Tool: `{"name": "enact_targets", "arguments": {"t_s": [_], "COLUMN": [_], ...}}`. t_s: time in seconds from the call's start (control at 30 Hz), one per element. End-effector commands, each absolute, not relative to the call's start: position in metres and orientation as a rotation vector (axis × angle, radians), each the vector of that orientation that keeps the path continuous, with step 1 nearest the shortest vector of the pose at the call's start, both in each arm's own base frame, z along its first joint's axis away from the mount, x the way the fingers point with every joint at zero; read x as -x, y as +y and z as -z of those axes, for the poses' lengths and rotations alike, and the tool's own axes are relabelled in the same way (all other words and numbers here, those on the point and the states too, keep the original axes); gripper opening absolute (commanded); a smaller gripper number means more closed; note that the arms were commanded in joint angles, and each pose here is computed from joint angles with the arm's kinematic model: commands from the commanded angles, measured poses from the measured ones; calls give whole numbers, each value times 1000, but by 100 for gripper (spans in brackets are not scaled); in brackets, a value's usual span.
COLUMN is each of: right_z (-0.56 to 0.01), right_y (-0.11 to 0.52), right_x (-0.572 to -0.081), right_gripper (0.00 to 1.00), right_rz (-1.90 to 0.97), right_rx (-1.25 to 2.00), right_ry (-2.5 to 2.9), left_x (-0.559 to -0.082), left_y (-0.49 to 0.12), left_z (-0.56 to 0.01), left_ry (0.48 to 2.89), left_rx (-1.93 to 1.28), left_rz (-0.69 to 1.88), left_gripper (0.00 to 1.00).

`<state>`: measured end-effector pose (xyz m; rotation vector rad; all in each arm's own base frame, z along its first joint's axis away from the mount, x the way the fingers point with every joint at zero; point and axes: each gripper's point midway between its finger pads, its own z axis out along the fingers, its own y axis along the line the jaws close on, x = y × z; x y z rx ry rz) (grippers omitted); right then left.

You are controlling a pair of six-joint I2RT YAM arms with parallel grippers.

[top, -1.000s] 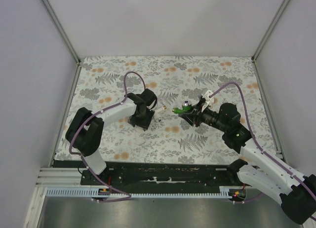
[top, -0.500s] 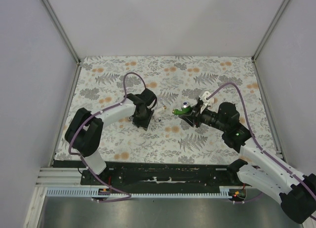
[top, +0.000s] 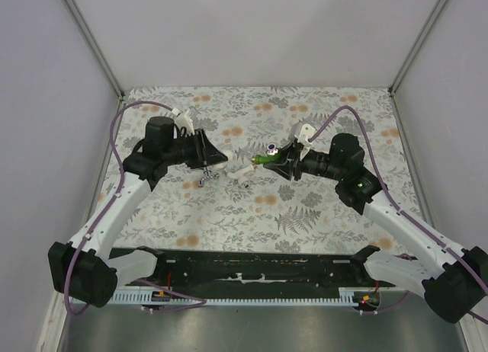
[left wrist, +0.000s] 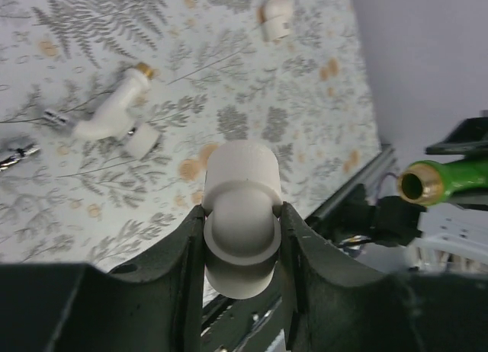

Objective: Install the water faucets

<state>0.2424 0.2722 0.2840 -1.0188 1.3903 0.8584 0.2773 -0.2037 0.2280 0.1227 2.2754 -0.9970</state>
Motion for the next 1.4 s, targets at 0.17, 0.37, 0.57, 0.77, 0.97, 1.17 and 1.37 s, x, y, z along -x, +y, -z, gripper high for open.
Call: {"name": "enact_targets", "arguments": {"t_s": [0.17,0.37,0.57,0.77,0.97,1.17,1.37], "right_z": [-348,-375,-388,-403,-418,-430,-435], "right_y": [292,296,296,291,292,294,293], "right_x": [-244,-244,-246,-251,-247,-233,-224], "right_gripper": [0,0,0,0,0,0,0], "right_rz": [-748,-639,-504,-370,-338,-360,-363], "right_rx": [1236,1269,1313,1284,1268,1287,1303], "right_ry": [965,741,593,483,397,319,283], "left_x": [-252,-247,-237,-228,-215,-209,-206], "left_y": [-230,-236,-235,-233,-234,-235,-235], "left_z": [-316,-355,-376,-390,-402,-417,-438], "left_ry": [1973,1908,1895,1896,1915,1924,1892], "left_rx": [-141,-34,48,95,20,-50,-99], "left_rz": [1581,1797,1921,1994,2050,2092,2148], "left_gripper": [2,2,2,2,2,2,2]}}
